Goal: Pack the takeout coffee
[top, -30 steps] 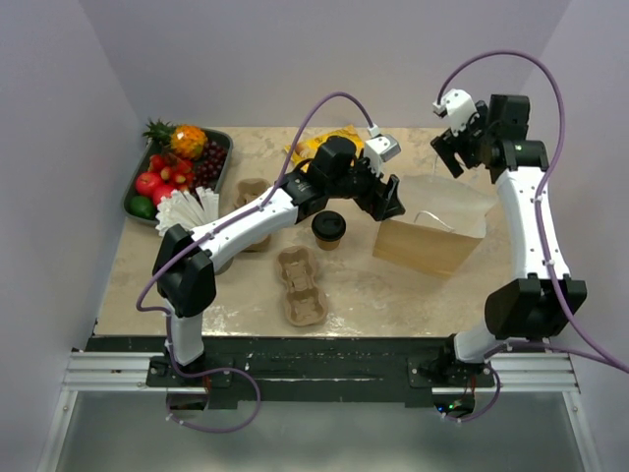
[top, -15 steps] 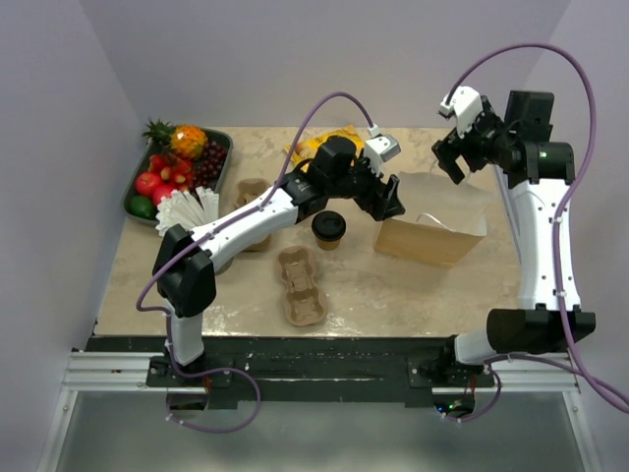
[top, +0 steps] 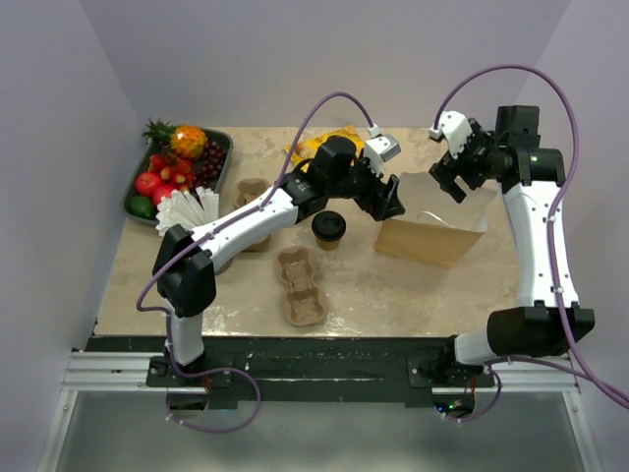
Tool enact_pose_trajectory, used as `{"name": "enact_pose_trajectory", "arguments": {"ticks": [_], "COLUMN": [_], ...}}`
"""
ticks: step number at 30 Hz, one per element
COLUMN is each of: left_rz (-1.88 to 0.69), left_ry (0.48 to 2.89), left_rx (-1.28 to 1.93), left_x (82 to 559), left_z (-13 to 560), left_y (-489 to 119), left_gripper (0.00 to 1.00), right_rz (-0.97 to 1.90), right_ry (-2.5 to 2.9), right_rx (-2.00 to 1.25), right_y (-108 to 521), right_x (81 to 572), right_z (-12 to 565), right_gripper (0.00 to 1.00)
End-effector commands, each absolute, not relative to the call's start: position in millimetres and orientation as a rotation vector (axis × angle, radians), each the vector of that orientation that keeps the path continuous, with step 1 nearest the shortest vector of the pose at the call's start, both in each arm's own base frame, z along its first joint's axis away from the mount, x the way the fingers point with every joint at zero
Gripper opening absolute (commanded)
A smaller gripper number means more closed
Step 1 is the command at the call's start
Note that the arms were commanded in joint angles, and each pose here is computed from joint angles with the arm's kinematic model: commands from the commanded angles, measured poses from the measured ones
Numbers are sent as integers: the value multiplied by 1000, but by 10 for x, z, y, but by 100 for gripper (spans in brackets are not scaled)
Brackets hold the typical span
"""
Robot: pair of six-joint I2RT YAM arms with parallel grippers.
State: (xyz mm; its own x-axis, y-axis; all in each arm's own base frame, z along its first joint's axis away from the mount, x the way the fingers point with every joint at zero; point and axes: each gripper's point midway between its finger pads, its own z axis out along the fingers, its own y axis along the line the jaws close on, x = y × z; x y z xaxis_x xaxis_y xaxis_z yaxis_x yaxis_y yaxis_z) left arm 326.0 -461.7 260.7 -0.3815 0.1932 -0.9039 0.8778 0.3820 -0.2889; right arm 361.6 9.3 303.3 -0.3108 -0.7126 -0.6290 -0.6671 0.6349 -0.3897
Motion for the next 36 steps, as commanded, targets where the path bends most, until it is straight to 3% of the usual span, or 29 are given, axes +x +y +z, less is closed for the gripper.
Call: {"name": "enact_pose_trajectory", "arguments": {"ticks": [1,16,29,36], "left_rz": [-1055,-1045,-1039,-997], "left_ry": [1714,1717,1711,1575], "left_rx": [935,942,949,1009], "left_x": [3234,3233,3256,3234], "left_z": [2954,2926,2930,3329], "left_y": [-4641,-4618,-4629,-4568], "left_gripper": [85,85,85,85], "right_rz": [-159,125,188,185], "right_ry": [2035,2115,2143,2132], "right_rx": [-1118,-1245,-1237,-1215], "right_y": [-28,-35,18,40], "right_x": [3696,3573,3477,3448], "right_z": [3043,2951,2830,2910], "right_gripper": [89,58,31,15]}}
